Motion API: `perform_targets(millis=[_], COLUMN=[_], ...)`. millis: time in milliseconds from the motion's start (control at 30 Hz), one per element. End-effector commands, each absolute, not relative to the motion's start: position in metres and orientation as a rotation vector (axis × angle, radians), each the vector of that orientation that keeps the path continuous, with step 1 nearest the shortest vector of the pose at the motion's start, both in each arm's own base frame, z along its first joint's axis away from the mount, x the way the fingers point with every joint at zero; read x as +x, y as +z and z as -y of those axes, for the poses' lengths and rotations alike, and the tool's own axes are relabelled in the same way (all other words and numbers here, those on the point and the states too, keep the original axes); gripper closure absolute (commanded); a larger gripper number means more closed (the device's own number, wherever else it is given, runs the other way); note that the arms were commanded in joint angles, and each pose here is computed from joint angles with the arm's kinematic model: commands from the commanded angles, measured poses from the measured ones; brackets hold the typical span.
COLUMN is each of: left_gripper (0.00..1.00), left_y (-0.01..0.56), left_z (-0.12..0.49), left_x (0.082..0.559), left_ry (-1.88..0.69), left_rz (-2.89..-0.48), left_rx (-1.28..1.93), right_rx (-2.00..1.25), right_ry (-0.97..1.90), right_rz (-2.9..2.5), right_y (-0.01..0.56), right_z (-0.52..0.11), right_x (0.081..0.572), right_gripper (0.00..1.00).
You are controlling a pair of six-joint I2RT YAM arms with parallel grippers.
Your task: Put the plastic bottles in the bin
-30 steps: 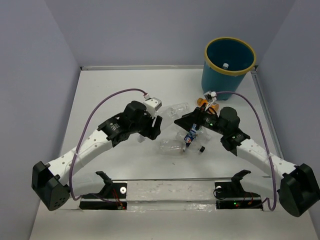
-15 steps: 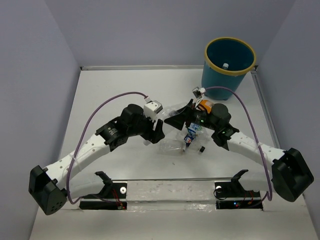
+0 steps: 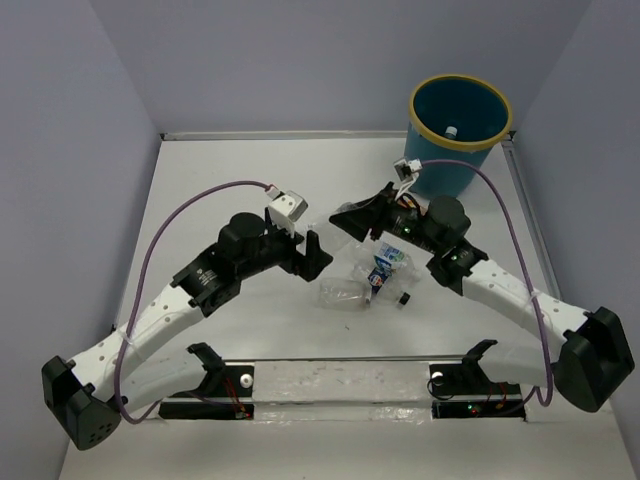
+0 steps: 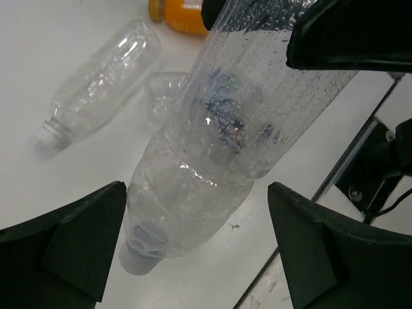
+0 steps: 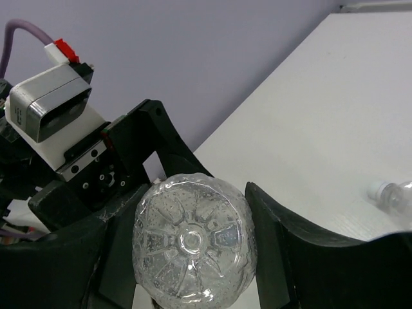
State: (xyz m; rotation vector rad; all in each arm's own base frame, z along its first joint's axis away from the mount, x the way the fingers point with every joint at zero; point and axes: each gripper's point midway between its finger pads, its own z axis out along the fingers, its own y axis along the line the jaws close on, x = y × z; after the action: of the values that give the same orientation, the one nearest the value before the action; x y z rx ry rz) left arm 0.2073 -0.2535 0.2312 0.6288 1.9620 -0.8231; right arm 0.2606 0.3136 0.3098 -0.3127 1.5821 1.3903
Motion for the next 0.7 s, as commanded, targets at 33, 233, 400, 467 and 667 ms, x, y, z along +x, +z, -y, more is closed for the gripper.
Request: perform_targets(millis=[33,233,400,467,667], left_gripper=[0.01,0.01,0.01,0.01,0.01], left_y=[0.287,0.274,0.242,0.234,0.233], left_z=[0.255,0.247,0.241,0.236,0.241], left_x=[0.203,0.199,0.205,0.211,0.225], left_ry=[-0.977,-1.028,-0.964,-0.924,-0.925], left_rz=[-1.754,-1.758,-1.842,-1.864,-1.878], left_rx=[0.463,0.327,0.285,0.25,0.153], right_rx=[-0.2,-0.019,0.114,0.134,0.191], right_ry=[0.984,0.448,0.02,-0.069,-0.113], right_rz=[-1.345,-1.237,-1.286,-1.323,-1.443], right_y=[0.421,0.531,0.532,0.527,0.48], right_z=[-0.253,-0.145,-0.071,-0.049,-0.013], right_x=[0.317,0.363,0.437,0.456,0.504], right_gripper=[0.71,0.71,0.71,0.71,0.71])
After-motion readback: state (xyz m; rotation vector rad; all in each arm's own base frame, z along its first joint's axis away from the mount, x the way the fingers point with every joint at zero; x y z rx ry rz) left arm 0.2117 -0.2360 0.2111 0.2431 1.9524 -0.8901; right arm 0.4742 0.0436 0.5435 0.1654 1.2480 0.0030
